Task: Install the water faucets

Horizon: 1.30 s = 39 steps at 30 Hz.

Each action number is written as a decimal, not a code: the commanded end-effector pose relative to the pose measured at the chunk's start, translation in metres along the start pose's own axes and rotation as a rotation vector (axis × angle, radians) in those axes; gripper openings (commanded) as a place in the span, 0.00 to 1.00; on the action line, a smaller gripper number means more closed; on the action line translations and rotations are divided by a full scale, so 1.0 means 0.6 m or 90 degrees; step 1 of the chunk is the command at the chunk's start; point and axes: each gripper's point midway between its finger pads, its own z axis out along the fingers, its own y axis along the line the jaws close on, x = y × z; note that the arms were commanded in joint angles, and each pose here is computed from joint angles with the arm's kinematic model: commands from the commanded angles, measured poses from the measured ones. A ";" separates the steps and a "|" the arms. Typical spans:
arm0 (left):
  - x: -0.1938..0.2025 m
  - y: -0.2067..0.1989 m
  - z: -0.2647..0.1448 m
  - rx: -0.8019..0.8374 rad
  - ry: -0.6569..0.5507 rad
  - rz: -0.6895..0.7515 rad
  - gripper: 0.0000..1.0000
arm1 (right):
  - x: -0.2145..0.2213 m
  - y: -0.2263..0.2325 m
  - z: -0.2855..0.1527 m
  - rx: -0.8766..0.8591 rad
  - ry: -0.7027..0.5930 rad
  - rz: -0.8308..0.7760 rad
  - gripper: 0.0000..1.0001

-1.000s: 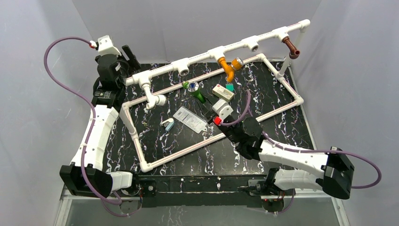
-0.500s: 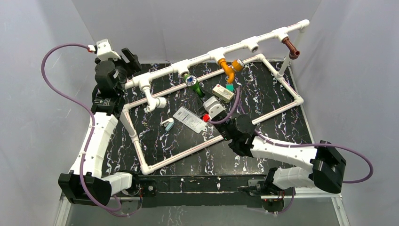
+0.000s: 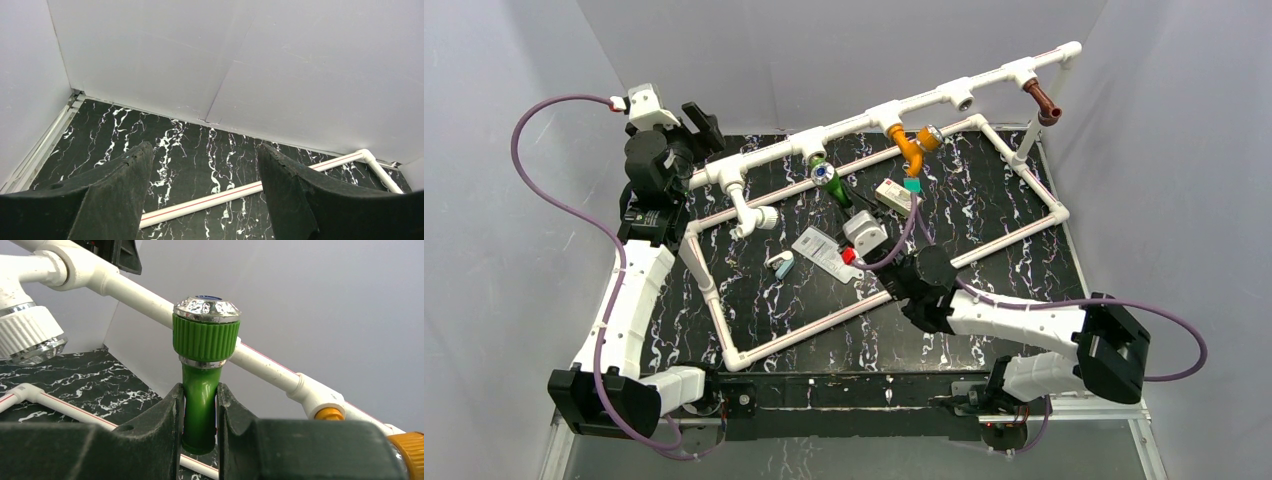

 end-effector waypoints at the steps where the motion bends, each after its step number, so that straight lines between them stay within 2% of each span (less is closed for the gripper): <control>1: 0.226 0.066 -0.035 -0.066 0.278 0.045 0.74 | -0.052 -0.031 0.015 0.070 -0.054 -0.022 0.01; 9: 0.228 0.066 -0.037 -0.060 0.280 0.038 0.74 | -0.060 -0.039 0.014 0.116 -0.065 -0.105 0.01; 19: 0.230 0.069 -0.038 -0.059 0.283 0.032 0.74 | -0.070 -0.059 0.005 0.128 -0.062 -0.110 0.01; 39: 0.232 0.073 -0.036 -0.059 0.286 0.023 0.74 | -0.042 -0.031 0.017 0.114 -0.045 -0.117 0.01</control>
